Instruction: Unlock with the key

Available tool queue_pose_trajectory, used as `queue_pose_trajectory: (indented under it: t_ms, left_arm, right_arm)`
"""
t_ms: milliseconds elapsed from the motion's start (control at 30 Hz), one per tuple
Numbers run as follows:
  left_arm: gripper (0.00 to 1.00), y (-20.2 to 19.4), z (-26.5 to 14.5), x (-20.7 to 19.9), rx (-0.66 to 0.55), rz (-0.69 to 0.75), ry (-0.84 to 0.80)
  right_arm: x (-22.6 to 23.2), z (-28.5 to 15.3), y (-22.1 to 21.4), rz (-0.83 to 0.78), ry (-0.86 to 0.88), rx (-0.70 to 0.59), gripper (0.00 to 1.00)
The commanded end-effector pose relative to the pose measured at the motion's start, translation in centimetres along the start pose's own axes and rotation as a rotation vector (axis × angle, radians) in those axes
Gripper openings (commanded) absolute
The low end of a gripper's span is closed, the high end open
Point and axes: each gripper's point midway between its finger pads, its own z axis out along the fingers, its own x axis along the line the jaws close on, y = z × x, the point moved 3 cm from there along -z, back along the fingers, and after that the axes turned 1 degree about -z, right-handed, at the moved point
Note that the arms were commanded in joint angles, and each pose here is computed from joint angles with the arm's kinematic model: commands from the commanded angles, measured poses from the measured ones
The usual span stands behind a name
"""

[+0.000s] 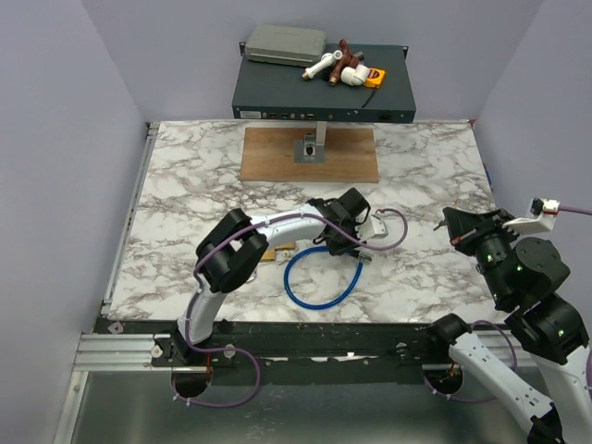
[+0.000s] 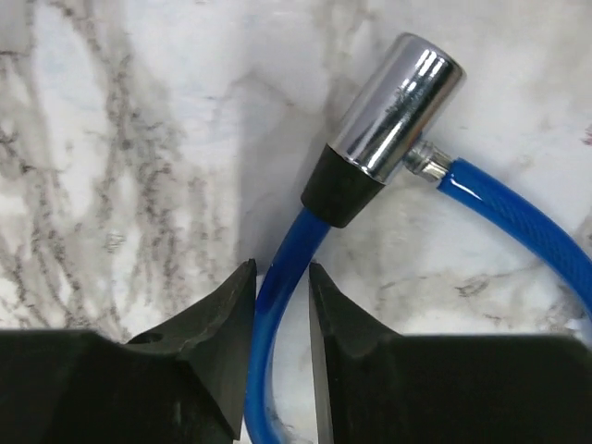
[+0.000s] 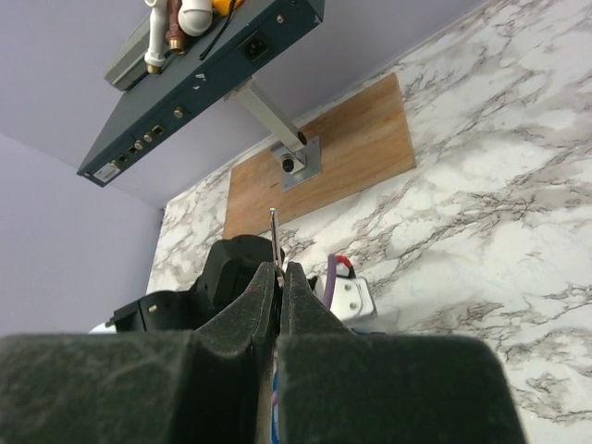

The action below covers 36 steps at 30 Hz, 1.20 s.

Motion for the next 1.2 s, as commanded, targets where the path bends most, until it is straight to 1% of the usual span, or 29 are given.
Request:
queue_pose_trajectory:
  t_ms: [0,67,167,200,267,300,400,433,467,500,533,600,733,900,967,1067,1167]
  left_arm:
    - [0.27,-2.5,1.1,-3.1,0.061,0.1,-0.049]
    - [0.3,-2.3,1.2,-3.4,0.059,0.112,-0.05]
    - [0.43,-2.0,1.5,-3.5,0.056,0.115,-0.049]
    - [0.45,-1.9,1.7,-3.5,0.053,0.119,-0.047]
    - [0.47,-1.8,1.8,-3.6,0.05,0.126,-0.051]
    - [0.46,-1.8,1.8,-3.7,0.049,0.128,-0.058]
    - [0.29,-1.8,1.8,-4.0,0.042,0.131,-0.075]
    - [0.23,-1.8,1.8,-4.1,0.039,0.134,-0.077]
    - [0.13,-1.7,1.6,-4.1,0.032,0.139,-0.078]
    - [0.05,-1.6,1.4,-4.1,0.024,0.144,-0.077]
    - [0.0,-1.4,0.9,-4.2,0.02,0.147,-0.078]
    - [0.0,-0.9,-0.3,-4.3,0.011,0.159,-0.081]
    - [0.0,0.4,-5.1,-4.2,-0.026,0.234,-0.05]
    - [0.0,1.7,-14.0,-4.5,-0.102,0.342,0.019]
    - [0.0,2.3,-18.0,-4.5,-0.155,0.394,0.074]
    - [0.0,3.0,-24.7,-4.8,-0.272,0.481,0.173]
    - [0.0,2.9,-30.6,-5.9,-0.406,0.605,0.255]
  right_arm:
    - [0.0,-0.4,0.8,-0.005,0.0,-0.032,0.01]
    - [0.0,-0.3,0.7,-0.008,-0.001,-0.025,0.01]
    - [0.1,-0.3,0.6,-0.006,0.007,-0.023,0.01]
    - [0.1,-0.3,0.6,-0.005,0.009,-0.024,0.01]
    - [0.1,-0.5,0.7,-0.002,0.016,-0.024,0.01]
    - [0.2,-0.6,0.7,0.001,0.019,-0.025,0.01]
    - [0.2,-0.8,0.9,0.006,0.025,-0.029,0.01]
    - [0.2,-0.8,1.0,0.007,0.024,-0.03,0.01]
    - [0.3,-0.9,1.1,0.008,0.025,-0.032,0.01]
    - [0.2,-0.9,1.1,0.007,0.023,-0.032,0.01]
    - [0.2,-0.8,1.0,0.008,0.021,-0.031,0.01]
    - [0.4,-0.7,1.1,0.009,0.025,-0.03,0.01]
    - [1.0,-0.2,1.1,-0.006,0.036,-0.019,0.01]
    - [2.3,0.4,1.6,-0.04,0.076,-0.016,0.01]
    - [3.3,0.5,2.0,-0.052,0.114,-0.013,0.01]
    - [5.4,0.8,2.3,-0.068,0.204,0.008,0.01]
    - [8.2,0.9,1.5,-0.113,0.344,0.102,0.01]
